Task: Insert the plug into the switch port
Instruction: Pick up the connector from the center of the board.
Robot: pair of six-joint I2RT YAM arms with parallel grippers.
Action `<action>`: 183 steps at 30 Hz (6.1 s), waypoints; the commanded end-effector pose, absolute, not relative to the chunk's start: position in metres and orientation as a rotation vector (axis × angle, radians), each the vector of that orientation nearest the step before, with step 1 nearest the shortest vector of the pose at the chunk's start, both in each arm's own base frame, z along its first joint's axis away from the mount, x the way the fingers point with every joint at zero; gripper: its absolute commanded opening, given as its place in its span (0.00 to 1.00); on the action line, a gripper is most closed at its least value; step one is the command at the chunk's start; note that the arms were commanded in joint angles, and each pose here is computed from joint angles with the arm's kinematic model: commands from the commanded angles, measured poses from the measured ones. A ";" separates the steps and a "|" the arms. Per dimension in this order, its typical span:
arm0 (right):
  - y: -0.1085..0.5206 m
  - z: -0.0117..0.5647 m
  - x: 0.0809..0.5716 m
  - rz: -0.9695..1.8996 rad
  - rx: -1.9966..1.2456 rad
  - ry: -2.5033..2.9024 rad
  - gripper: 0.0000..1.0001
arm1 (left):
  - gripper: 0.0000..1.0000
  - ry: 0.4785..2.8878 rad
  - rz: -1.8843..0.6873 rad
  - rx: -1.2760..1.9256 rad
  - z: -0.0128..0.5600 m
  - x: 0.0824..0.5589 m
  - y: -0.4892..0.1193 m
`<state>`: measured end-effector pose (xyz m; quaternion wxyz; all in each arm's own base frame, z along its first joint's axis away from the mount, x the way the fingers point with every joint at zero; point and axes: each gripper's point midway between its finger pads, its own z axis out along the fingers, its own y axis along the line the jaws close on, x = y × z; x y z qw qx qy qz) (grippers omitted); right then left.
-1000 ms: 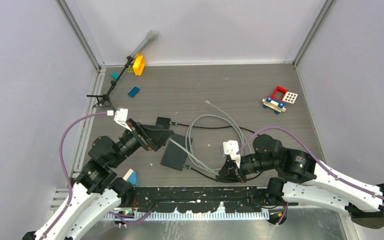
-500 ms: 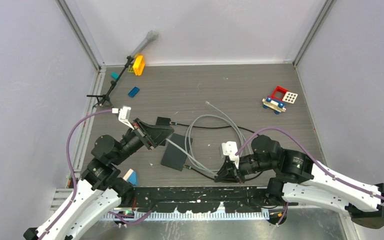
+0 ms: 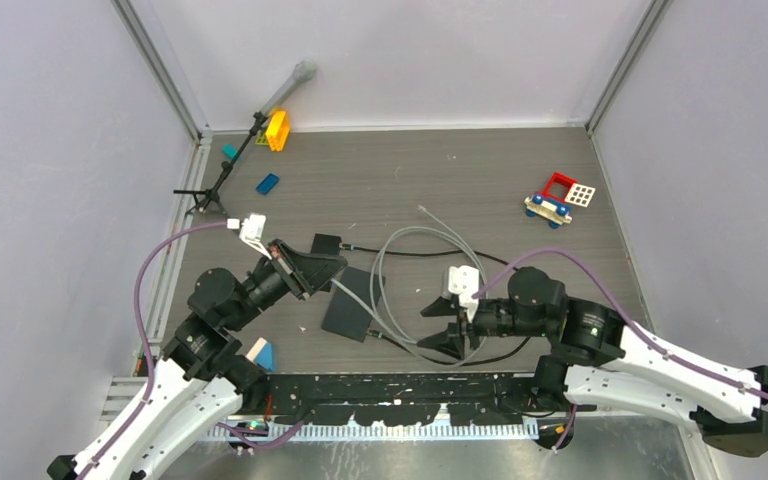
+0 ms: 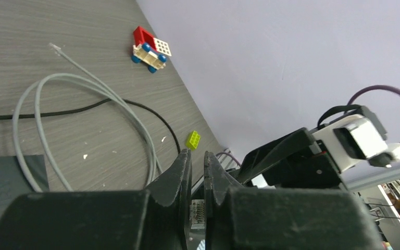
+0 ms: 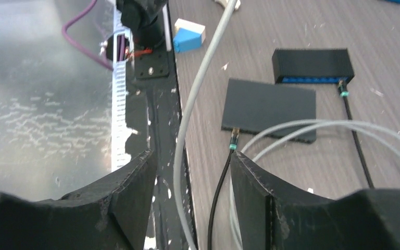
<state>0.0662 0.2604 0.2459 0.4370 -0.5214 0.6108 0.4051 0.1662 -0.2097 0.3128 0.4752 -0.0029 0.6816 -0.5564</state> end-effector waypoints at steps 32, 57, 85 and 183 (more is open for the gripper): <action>0.286 0.267 0.067 1.039 -1.368 1.419 0.00 | 1.00 1.546 -1.411 0.398 0.353 0.121 -0.220; 0.250 0.324 0.000 1.295 -1.473 1.068 0.01 | 0.88 0.881 -1.296 0.949 0.377 0.071 -0.228; 0.265 0.297 0.043 1.091 -1.421 1.231 0.00 | 0.69 0.792 -1.307 1.166 0.358 0.047 -0.280; 0.246 0.376 0.214 -0.159 -0.823 0.952 0.01 | 0.85 1.290 -1.366 -0.209 0.383 0.195 -0.243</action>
